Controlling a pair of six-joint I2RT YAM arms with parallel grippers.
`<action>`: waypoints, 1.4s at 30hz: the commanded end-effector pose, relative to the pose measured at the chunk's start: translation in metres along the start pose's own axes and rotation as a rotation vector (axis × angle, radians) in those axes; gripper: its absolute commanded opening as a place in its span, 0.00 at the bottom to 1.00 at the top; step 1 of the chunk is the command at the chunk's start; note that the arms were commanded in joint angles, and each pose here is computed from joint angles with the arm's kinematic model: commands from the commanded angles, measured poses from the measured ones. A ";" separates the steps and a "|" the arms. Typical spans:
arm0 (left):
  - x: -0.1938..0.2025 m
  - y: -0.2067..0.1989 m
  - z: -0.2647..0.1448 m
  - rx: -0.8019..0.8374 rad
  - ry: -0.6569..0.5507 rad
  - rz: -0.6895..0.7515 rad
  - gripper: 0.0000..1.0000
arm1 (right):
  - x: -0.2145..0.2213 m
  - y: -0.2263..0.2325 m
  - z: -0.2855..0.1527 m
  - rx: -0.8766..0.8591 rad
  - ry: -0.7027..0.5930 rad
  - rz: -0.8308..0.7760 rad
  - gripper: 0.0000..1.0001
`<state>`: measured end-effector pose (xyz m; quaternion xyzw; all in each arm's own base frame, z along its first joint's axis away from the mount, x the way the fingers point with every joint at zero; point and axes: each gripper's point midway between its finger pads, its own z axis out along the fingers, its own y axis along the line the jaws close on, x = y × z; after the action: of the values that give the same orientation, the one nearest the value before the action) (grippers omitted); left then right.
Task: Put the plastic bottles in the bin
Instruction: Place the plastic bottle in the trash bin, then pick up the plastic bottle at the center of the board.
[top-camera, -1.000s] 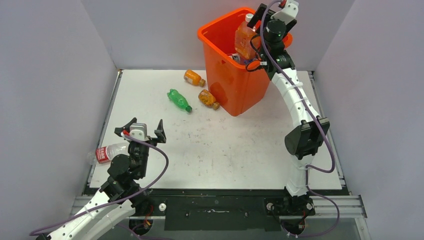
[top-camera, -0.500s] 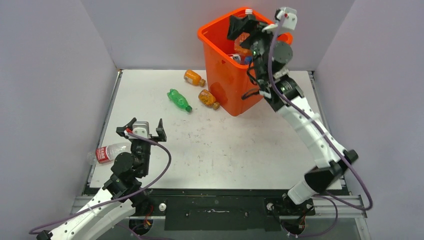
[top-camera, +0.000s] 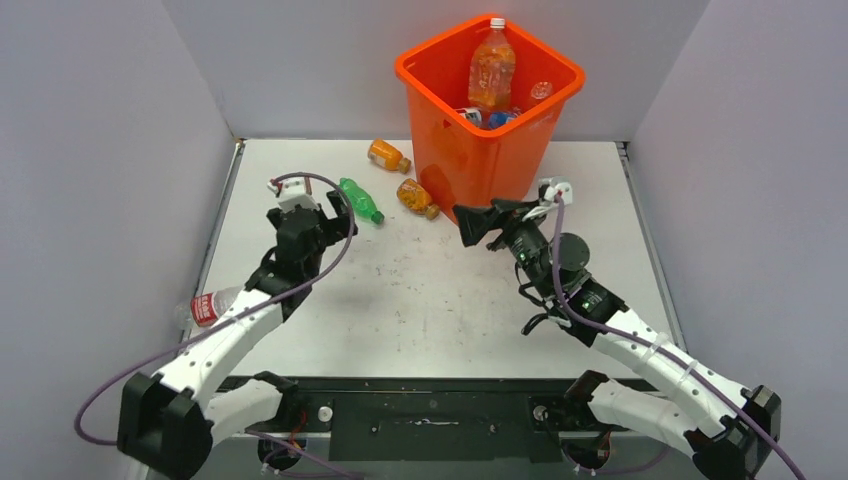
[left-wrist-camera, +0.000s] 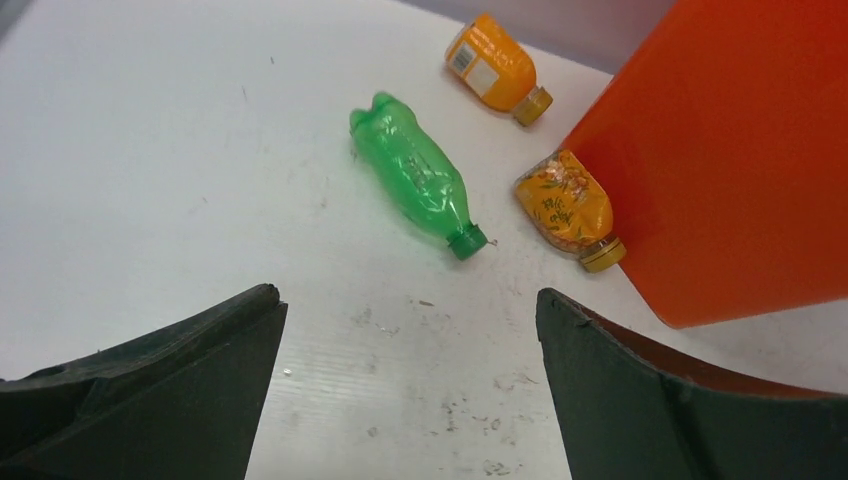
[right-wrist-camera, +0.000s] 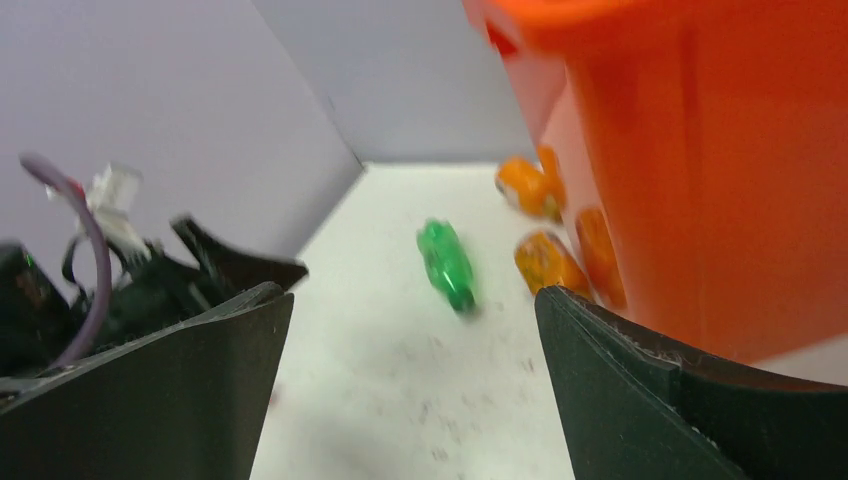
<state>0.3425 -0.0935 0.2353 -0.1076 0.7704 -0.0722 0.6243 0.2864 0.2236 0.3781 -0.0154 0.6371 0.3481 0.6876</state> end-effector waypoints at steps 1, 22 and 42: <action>0.031 -0.022 0.037 -0.010 0.109 -0.359 0.96 | 0.038 -0.008 -0.019 -0.021 0.057 0.053 0.97; 0.093 0.001 0.205 -0.329 0.453 -0.559 0.96 | 0.144 -0.034 -0.046 0.007 0.267 0.118 0.97; 0.163 0.005 0.232 -0.330 0.608 -0.499 0.69 | 0.121 -0.026 -0.047 -0.009 0.240 0.107 0.96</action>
<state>0.5400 -0.1214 0.0378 -0.3691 0.8693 -0.1077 0.3105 0.2553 0.2376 0.2193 -0.0270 0.7425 0.3617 0.5632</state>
